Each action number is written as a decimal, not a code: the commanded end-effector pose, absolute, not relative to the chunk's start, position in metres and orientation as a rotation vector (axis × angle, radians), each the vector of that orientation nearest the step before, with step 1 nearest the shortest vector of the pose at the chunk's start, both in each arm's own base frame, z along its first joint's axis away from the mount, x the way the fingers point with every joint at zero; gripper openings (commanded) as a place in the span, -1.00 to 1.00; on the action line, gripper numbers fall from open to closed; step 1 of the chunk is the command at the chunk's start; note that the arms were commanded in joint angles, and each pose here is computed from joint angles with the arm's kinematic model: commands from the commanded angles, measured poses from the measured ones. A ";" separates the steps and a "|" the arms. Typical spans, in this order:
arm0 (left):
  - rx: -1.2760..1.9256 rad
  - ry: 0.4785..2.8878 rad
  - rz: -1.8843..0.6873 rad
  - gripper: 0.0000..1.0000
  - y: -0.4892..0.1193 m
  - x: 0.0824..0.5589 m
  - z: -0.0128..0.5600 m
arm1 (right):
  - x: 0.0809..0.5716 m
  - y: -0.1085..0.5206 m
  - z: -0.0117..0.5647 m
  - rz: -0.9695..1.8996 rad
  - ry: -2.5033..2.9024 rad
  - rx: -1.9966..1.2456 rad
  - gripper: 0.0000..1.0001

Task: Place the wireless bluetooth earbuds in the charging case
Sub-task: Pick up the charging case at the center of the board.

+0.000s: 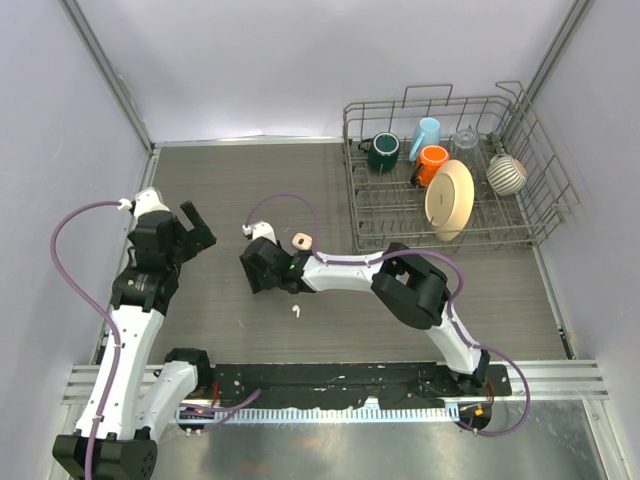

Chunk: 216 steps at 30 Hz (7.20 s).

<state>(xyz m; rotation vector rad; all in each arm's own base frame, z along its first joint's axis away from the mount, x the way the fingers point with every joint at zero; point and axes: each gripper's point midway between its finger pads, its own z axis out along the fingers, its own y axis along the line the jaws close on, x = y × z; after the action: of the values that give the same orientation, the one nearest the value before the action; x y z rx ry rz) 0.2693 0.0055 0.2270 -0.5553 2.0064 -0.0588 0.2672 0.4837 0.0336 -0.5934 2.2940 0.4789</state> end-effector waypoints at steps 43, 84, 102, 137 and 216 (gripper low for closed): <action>0.265 1.894 -1.323 1.00 -0.178 0.247 0.311 | 0.195 0.388 0.271 0.713 1.500 -1.088 -0.99; 0.665 2.042 -1.482 -0.26 -0.231 0.186 0.285 | 0.186 0.363 0.308 0.698 1.387 -1.082 -0.96; 0.495 2.024 -1.185 -0.99 -0.218 0.230 0.276 | 0.212 0.350 0.324 0.667 1.438 -0.800 0.34; 0.138 1.308 -0.689 -0.99 -0.131 0.246 0.328 | 0.281 0.337 0.324 1.452 1.844 -0.019 0.43; 0.352 1.171 -0.713 -0.93 -0.156 0.244 0.333 | 0.239 0.439 0.360 2.255 1.974 0.209 0.36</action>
<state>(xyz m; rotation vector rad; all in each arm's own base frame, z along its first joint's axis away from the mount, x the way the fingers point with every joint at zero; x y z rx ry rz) 0.2476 -0.1588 0.3037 0.3307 1.2722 -0.7392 0.2517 0.4378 0.3221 0.3160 2.0774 2.1442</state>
